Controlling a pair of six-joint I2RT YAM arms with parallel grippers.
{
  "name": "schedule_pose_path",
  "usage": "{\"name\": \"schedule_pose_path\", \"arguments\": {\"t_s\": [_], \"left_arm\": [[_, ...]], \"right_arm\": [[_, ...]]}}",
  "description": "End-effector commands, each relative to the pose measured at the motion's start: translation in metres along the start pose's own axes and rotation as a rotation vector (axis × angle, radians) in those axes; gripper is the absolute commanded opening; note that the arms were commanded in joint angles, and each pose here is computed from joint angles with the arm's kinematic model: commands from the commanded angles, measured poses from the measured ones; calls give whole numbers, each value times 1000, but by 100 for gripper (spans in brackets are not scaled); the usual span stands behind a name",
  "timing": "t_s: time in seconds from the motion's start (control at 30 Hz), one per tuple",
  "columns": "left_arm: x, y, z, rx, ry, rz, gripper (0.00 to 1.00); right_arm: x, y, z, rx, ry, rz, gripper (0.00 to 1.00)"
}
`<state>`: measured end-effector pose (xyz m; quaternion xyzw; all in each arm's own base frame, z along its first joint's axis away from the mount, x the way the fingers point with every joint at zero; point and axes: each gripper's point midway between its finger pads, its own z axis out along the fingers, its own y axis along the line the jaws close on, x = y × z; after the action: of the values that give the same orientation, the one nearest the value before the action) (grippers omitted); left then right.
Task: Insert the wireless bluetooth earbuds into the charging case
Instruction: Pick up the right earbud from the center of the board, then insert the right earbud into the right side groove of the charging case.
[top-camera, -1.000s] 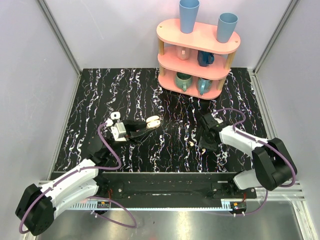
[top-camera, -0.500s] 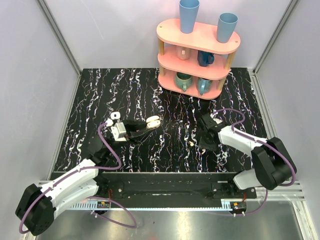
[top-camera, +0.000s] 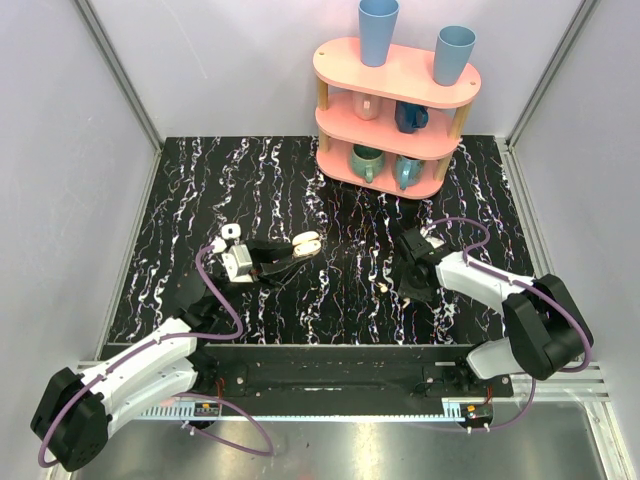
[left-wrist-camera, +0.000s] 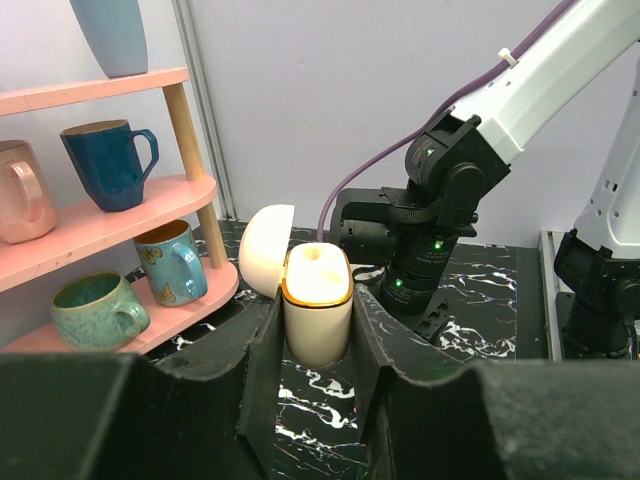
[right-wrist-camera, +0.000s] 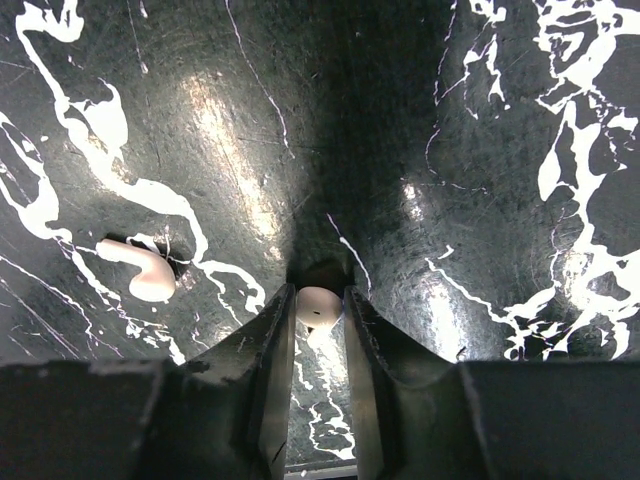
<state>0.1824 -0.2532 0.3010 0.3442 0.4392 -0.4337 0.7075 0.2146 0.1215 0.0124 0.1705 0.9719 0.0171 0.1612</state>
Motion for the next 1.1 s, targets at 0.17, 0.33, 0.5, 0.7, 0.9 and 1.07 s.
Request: {"name": "schedule_pose_path", "arguments": {"t_s": [0.17,0.33,0.5,0.7,0.9,1.07], "left_arm": [[-18,1,5,3,-51,38,0],[-17,4,5,-9,-50,36,0],[-18,10,8,-39,-43,27,0],[-19,13,13,-50,-32,-14,0],[-20,18,16,-70,-15,-29,0],[-19,25,20,-100,-1,-53,0]], "right_arm": [[-27,10,-17,-32,-125,-40,14],[-46,32,-49,-94,-265,-119,2],[-77,52,-107,-195,-487,-174,1],[-126,89,-213,-385,-879,-242,0],[-134,121,-285,-513,-1099,-357,0],[-122,151,-325,-551,-1232,-485,0]]}}
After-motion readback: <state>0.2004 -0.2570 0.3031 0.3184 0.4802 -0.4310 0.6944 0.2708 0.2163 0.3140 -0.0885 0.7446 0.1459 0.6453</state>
